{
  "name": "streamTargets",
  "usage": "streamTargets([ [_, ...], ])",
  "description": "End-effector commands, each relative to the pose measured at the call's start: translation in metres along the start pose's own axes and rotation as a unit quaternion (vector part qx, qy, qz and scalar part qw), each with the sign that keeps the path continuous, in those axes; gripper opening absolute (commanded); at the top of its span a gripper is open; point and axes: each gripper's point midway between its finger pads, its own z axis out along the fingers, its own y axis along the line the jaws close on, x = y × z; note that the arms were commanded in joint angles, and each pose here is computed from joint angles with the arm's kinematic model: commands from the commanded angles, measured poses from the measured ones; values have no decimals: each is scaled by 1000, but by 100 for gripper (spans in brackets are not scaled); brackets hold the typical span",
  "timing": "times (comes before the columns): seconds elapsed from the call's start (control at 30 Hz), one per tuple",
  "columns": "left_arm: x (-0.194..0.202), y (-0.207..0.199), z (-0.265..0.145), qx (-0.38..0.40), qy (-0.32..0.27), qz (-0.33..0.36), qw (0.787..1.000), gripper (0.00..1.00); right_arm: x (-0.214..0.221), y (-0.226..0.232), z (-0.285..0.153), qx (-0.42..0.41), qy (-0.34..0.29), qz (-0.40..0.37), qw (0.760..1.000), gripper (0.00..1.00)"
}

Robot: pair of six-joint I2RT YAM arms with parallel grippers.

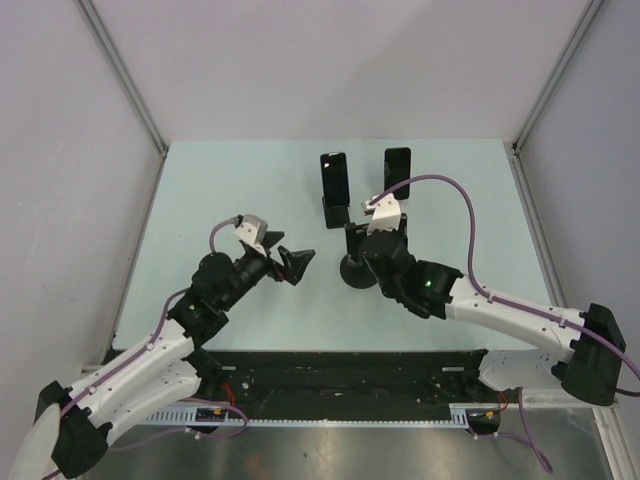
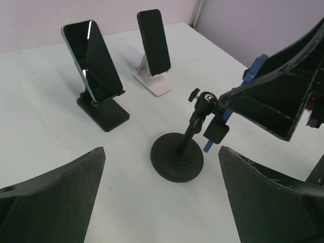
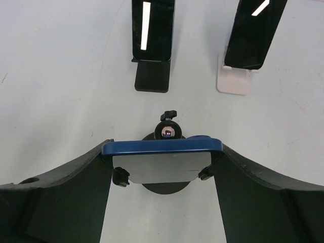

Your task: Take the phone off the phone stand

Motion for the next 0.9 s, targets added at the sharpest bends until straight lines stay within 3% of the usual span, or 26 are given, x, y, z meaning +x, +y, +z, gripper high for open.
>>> streamTargets([
  [0.0, -24, -12, 5, 3, -20, 11, 1000, 100, -60, 2, -17, -17, -64, 58, 996, 59],
  [0.1, -25, -22, 8, 11, -15, 10, 1000, 100, -71, 4, -28, -43, -73, 67, 994, 81],
  [0.27, -27, -34, 12, 21, -7, 1, 1000, 100, -82, 9, -46, -98, -78, 64, 990, 99],
  [0.6, -25, -63, 18, 52, 11, 0, 999, 100, -82, -19, -67, -137, -58, 55, 987, 100],
  [0.7, -21, -71, 20, 60, 20, 1, 998, 100, -59, -42, -65, -139, -20, 8, 990, 100],
  [0.87, -17, -83, 26, 75, 32, 3, 997, 100, -30, -55, -73, -230, -1, -10, 973, 100],
])
